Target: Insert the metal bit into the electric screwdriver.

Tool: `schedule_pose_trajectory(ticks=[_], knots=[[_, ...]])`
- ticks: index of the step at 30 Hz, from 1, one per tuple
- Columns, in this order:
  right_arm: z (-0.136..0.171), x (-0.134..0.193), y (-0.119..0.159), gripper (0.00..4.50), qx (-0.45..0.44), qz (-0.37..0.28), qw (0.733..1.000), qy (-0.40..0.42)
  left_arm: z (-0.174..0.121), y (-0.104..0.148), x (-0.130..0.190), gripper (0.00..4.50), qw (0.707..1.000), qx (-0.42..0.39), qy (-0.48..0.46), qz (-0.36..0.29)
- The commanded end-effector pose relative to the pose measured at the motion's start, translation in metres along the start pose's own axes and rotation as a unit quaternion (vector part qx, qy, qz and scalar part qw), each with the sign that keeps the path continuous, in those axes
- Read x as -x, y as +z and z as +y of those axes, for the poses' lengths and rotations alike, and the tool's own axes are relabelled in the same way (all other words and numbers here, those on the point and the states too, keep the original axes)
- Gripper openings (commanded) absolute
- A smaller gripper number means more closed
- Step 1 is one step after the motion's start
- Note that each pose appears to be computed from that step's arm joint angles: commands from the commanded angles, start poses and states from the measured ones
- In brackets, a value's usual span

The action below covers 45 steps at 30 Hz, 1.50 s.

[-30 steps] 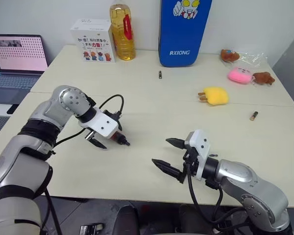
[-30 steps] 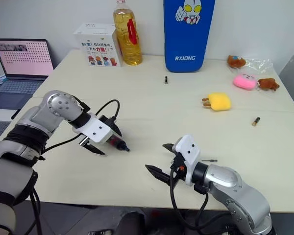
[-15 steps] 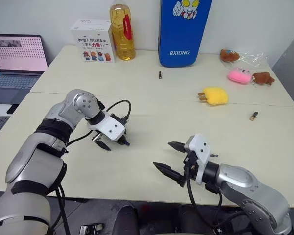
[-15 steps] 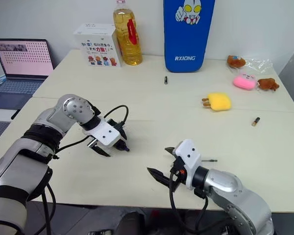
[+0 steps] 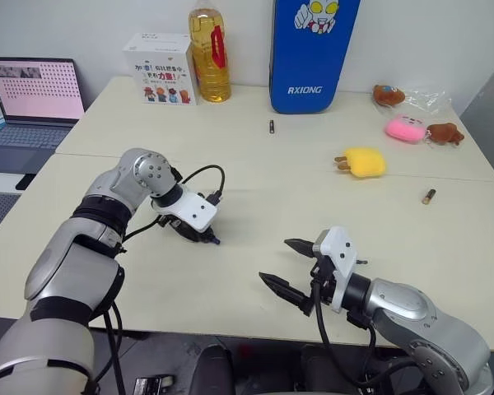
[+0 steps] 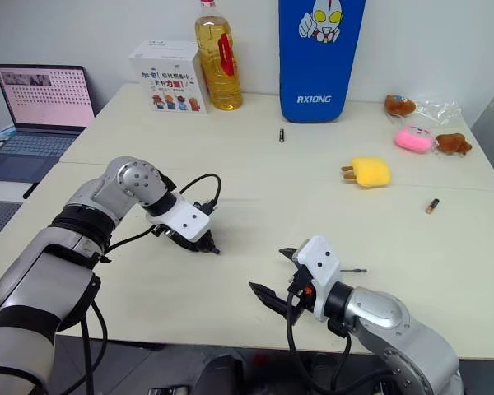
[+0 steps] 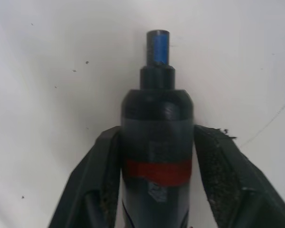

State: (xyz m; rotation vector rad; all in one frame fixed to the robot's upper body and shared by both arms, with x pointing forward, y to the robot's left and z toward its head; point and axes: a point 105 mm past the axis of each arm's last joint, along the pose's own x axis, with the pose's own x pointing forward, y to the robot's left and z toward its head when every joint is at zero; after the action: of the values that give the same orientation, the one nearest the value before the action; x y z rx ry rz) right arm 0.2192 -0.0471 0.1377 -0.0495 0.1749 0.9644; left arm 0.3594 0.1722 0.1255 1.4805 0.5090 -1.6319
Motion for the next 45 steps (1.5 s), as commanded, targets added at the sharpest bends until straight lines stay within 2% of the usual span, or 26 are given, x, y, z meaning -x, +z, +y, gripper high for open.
schedule_pose_trajectory(ticks=[1,6,9,11,14,17,20,21,23,24,29,34,37,45], knots=[[0.004,0.001,0.010,4.50,0.018,-0.021,1.000,0.001,0.011,0.009,0.002,1.67,1.000,-0.016,0.016,-0.009],[0.003,0.002,0.008,4.50,0.018,-0.021,1.000,-0.002,0.011,0.011,0.004,1.67,1.000,-0.023,0.014,-0.012],[0.000,0.004,0.007,4.50,0.024,-0.018,1.000,-0.003,0.022,0.018,0.014,1.67,0.998,-0.011,0.042,-0.036],[-0.008,0.011,0.013,4.50,0.039,-0.018,0.999,-0.008,0.044,0.035,0.035,1.67,0.989,0.044,0.094,-0.105],[-0.026,0.024,0.036,4.50,0.046,-0.049,0.998,-0.019,0.071,0.063,0.070,1.67,0.956,0.111,0.152,-0.226],[-0.046,0.033,0.074,4.50,0.045,-0.102,0.993,-0.030,0.091,0.083,0.098,1.67,0.898,0.171,0.204,-0.350],[-0.066,0.042,0.096,4.50,0.047,-0.117,0.991,-0.041,0.106,0.092,0.111,1.67,0.839,0.199,0.273,-0.426],[-0.075,0.046,0.103,4.50,0.049,-0.117,0.991,-0.047,0.115,0.094,0.116,1.67,0.796,0.218,0.320,-0.466],[-0.087,0.053,0.112,4.50,0.049,-0.117,0.990,-0.054,0.125,0.096,0.125,1.67,0.727,0.241,0.382,-0.517],[-0.091,0.056,0.116,4.50,0.048,-0.118,0.990,-0.054,0.127,0.098,0.126,1.67,0.702,0.247,0.403,-0.532],[-0.096,0.052,0.129,4.50,0.043,-0.126,0.990,-0.046,0.120,0.106,0.090,1.67,0.644,0.292,0.437,-0.556],[-0.089,0.037,0.144,4.50,0.024,-0.148,0.989,-0.012,0.095,0.108,0.053,1.67,0.608,0.330,0.466,-0.551],[-0.088,0.030,0.141,4.50,0.019,-0.139,0.990,-0.001,0.083,0.106,0.040,1.67,0.604,0.347,0.471,-0.541],[-0.095,0.027,0.116,4.50,0.013,-0.086,0.996,0.014,0.056,0.100,0.012,1.67,0.621,0.374,0.478,-0.496]])
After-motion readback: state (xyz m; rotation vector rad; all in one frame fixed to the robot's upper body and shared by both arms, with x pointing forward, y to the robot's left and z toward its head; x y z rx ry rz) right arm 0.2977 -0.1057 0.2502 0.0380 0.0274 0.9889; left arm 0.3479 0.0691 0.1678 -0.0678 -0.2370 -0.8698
